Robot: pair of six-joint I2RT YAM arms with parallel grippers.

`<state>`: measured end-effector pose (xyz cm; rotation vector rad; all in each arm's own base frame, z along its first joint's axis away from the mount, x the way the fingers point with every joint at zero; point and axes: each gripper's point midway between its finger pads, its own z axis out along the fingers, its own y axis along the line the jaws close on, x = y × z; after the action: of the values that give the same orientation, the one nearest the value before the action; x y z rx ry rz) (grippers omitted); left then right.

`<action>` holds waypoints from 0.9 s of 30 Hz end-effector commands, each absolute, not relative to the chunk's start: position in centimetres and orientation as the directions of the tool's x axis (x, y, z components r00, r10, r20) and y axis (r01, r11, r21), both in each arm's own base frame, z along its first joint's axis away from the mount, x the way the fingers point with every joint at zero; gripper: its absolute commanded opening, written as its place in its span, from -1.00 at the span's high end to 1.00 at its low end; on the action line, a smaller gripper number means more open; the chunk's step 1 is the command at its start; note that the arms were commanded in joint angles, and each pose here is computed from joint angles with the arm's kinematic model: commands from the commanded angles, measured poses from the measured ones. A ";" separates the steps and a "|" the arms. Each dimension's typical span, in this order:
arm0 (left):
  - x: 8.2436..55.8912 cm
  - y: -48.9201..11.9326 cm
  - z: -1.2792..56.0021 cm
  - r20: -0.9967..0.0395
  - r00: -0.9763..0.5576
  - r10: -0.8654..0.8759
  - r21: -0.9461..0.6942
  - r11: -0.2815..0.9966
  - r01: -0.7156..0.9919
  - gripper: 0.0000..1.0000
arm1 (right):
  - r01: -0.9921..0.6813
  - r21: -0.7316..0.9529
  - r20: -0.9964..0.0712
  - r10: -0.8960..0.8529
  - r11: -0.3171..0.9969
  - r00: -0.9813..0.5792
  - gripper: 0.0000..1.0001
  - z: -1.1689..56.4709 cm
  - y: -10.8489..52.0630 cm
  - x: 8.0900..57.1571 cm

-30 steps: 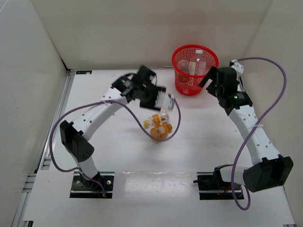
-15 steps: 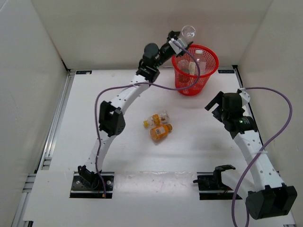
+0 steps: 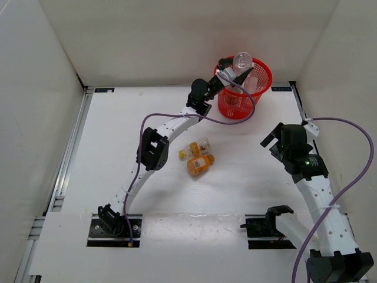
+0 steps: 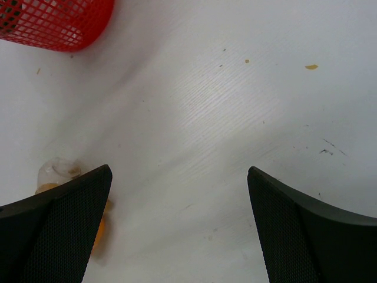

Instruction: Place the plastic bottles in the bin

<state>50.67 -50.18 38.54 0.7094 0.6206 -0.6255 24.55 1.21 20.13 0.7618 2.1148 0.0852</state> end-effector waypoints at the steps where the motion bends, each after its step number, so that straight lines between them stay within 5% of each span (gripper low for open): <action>1: 49.8 -49.1 41.7 -0.686 0.646 -0.334 0.357 0.620 0.699 0.79 | 0.496 0.308 -0.712 0.543 0.812 -0.446 -0.98 20.1 1.0 23.9; 5: 50.5 -49.4 40.6 -0.729 0.618 -0.293 0.370 0.591 0.717 0.66 | 0.492 0.327 -0.707 0.554 0.807 -0.439 -0.98 20.3 1.2 23.9; 7: 50.7 -50.0 38.8 -0.752 0.604 -0.263 0.387 0.566 0.728 0.38 | 0.490 0.325 -0.699 0.554 0.809 -0.452 -0.98 19.8 1.3 23.7; 9: 50.8 -50.0 38.2 -0.761 0.602 -0.244 0.393 0.564 0.726 -0.07 | 0.485 0.329 -0.695 0.555 0.811 -0.457 -0.98 19.8 1.5 23.7; 10: 51.1 -49.8 38.2 -0.763 0.600 -0.241 0.383 0.579 0.720 -0.54 | 0.479 0.333 -0.691 0.556 0.812 -0.461 -0.98 19.8 1.7 23.7; 12: 51.5 -49.5 38.8 -0.757 0.607 -0.244 0.371 0.605 0.705 -1.00 | 0.458 0.345 -0.688 0.553 0.819 -0.471 -0.98 20.2 2.1 23.8; 23: 50.4 -47.6 43.0 -0.782 0.593 -0.192 0.381 0.605 0.699 -1.00 | 0.289 0.388 -0.690 0.483 0.875 -0.539 -0.98 22.9 5.0 25.1; 27: 49.7 -43.5 49.6 -0.782 0.580 -0.228 0.318 0.653 0.687 -1.00 | 0.144 0.369 -0.720 0.380 0.918 -0.581 -0.98 24.4 6.8 26.0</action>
<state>52.55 -49.43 35.90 0.7895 0.8880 -0.6124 24.94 4.79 21.18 0.5638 2.2332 0.2458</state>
